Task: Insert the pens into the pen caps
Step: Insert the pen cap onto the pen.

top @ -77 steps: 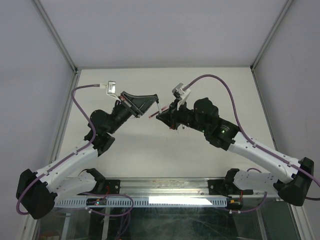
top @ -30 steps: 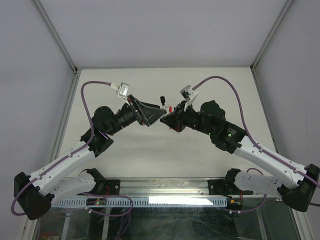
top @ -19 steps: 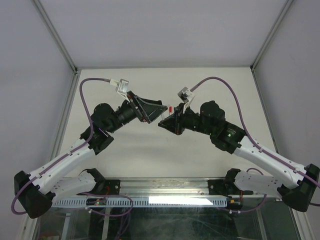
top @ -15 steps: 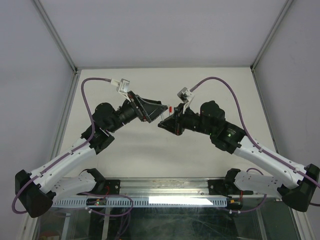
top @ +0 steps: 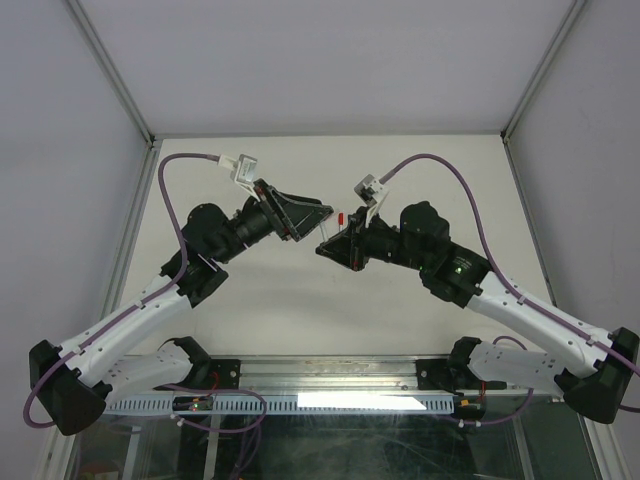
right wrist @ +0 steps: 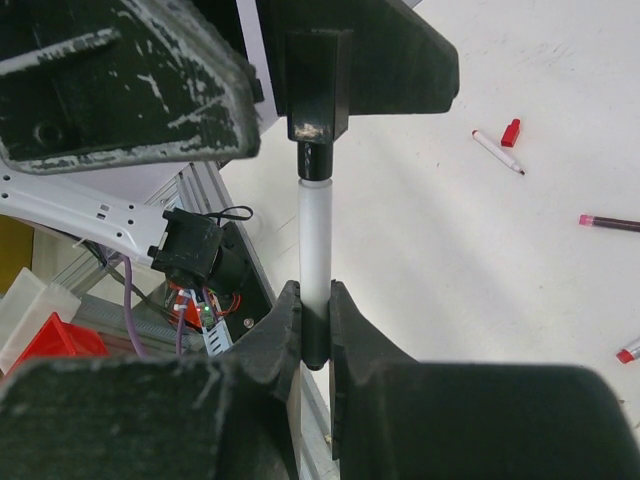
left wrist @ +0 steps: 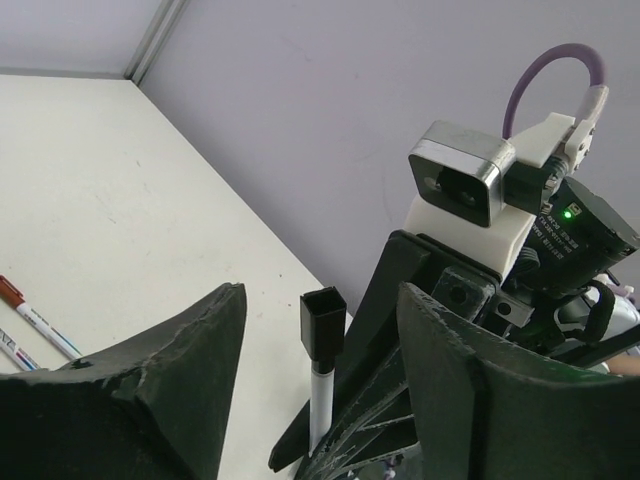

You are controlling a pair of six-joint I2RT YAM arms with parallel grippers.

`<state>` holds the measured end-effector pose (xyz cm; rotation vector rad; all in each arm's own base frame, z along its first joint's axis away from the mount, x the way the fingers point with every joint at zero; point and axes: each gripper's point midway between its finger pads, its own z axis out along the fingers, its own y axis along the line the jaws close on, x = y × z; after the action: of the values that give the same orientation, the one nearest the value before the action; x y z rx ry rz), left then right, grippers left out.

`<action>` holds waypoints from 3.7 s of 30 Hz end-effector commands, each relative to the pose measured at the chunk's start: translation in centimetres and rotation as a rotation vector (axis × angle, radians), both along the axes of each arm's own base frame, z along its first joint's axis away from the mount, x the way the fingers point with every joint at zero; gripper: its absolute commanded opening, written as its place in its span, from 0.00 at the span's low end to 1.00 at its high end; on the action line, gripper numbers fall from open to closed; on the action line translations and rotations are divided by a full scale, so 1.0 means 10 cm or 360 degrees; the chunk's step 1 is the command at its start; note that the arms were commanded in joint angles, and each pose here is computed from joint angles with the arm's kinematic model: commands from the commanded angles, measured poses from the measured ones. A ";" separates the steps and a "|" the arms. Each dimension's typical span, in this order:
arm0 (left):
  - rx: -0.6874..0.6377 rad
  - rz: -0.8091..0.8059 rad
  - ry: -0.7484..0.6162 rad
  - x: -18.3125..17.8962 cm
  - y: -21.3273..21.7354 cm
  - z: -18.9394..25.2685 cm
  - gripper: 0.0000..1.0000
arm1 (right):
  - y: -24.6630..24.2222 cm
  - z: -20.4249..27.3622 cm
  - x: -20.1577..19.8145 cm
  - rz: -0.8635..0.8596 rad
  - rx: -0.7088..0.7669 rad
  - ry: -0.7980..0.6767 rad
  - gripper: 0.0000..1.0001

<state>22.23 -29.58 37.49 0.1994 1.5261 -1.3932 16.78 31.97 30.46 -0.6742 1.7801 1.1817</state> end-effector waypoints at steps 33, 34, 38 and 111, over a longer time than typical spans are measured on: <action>0.0131 -0.0205 -0.0049 -0.08 -0.18 0.02 0.00 | -0.21 0.84 0.42 -0.0383 0.0211 -0.0371 0.00; 0.0145 -0.0215 -0.0047 -0.08 -0.19 0.00 0.00 | -0.23 0.93 0.45 -0.0414 0.0226 -0.0405 0.00; 0.0233 -0.0246 -0.0061 -0.15 -0.27 -0.08 0.00 | -0.26 1.24 0.61 -0.0508 0.0240 -0.0523 0.00; 0.0376 -0.0186 0.0128 -0.34 -0.48 -0.73 0.38 | -0.27 0.69 0.48 -0.0217 0.0049 -0.0449 0.00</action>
<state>22.49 -33.06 34.56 0.2380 1.5948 -1.2510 21.12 28.80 31.00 -0.7744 1.7865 0.8703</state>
